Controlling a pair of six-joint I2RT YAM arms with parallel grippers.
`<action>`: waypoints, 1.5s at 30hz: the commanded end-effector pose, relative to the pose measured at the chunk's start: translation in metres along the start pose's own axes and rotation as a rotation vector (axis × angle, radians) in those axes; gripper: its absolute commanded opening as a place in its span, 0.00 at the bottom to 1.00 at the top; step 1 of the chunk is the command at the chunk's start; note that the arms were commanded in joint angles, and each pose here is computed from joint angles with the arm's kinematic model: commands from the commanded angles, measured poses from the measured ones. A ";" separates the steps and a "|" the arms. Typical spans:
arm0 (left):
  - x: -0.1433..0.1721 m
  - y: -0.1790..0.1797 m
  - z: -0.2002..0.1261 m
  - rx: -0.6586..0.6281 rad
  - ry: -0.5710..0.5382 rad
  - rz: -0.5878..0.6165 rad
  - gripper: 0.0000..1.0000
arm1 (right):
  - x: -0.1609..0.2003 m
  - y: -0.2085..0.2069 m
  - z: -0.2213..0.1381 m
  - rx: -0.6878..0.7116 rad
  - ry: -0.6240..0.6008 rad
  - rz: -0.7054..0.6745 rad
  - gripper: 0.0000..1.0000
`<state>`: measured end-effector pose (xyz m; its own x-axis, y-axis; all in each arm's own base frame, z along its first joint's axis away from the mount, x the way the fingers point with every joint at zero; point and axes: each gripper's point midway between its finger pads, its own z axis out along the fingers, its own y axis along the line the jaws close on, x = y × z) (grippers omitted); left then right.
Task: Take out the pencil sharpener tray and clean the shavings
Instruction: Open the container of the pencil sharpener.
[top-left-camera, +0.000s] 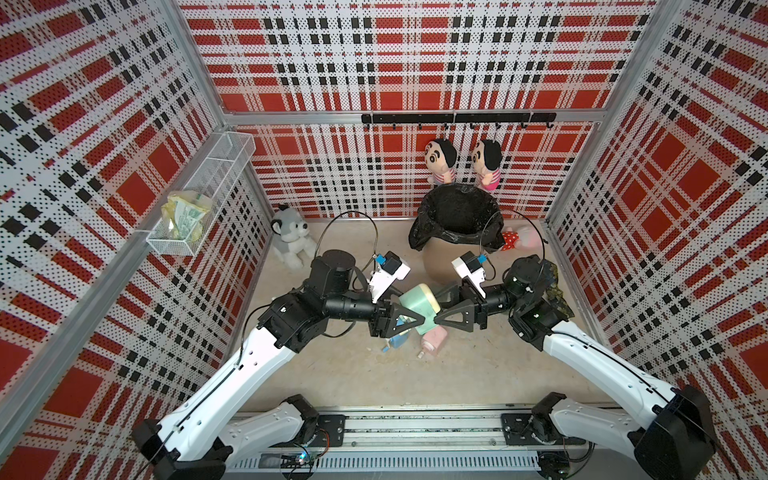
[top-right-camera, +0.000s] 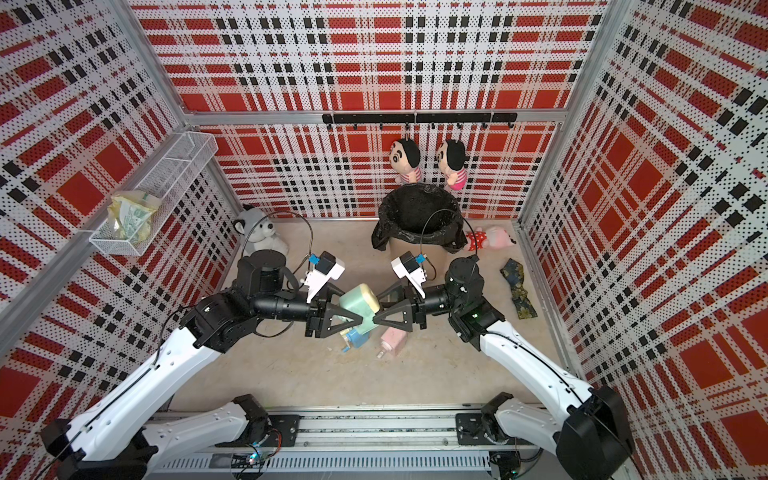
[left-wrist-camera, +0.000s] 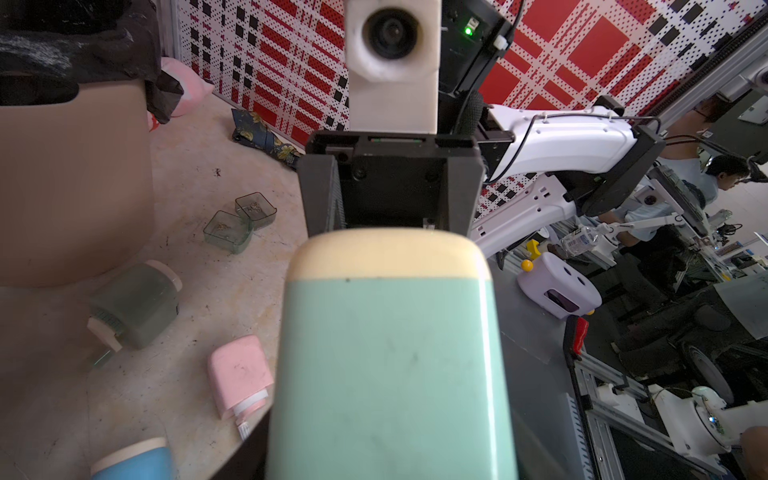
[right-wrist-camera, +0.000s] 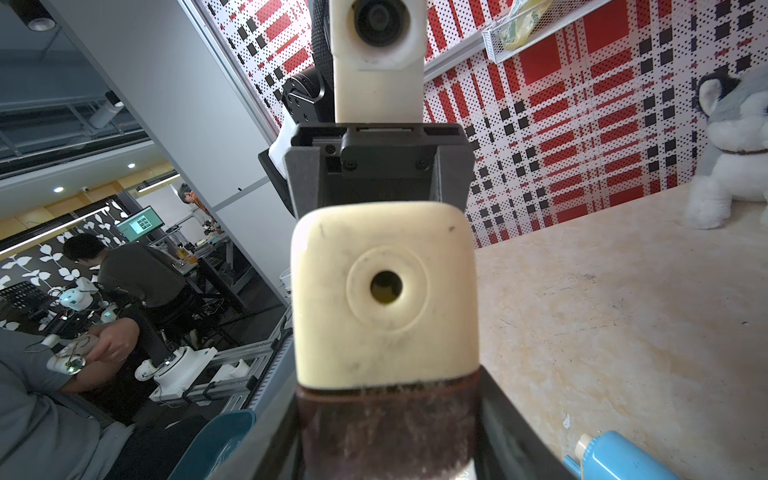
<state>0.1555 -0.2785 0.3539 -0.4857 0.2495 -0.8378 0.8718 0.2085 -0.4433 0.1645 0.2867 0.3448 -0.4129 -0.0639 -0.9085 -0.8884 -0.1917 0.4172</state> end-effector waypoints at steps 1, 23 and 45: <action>0.011 -0.014 -0.006 0.049 0.030 0.023 0.52 | -0.007 -0.012 -0.016 0.046 -0.027 0.029 0.49; 0.007 -0.015 -0.004 0.048 0.038 0.034 0.52 | -0.017 -0.023 -0.024 0.066 -0.061 0.034 0.51; -0.034 0.014 -0.010 -0.070 -0.016 0.100 0.54 | -0.048 -0.060 -0.063 0.254 -0.134 0.023 0.50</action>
<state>0.1826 -0.2725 0.3677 -0.4418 0.2654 -0.8570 0.8860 0.2792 -0.3703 0.2407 0.2419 0.3563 -0.4550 0.0515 -0.8890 -0.8891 0.0306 0.4568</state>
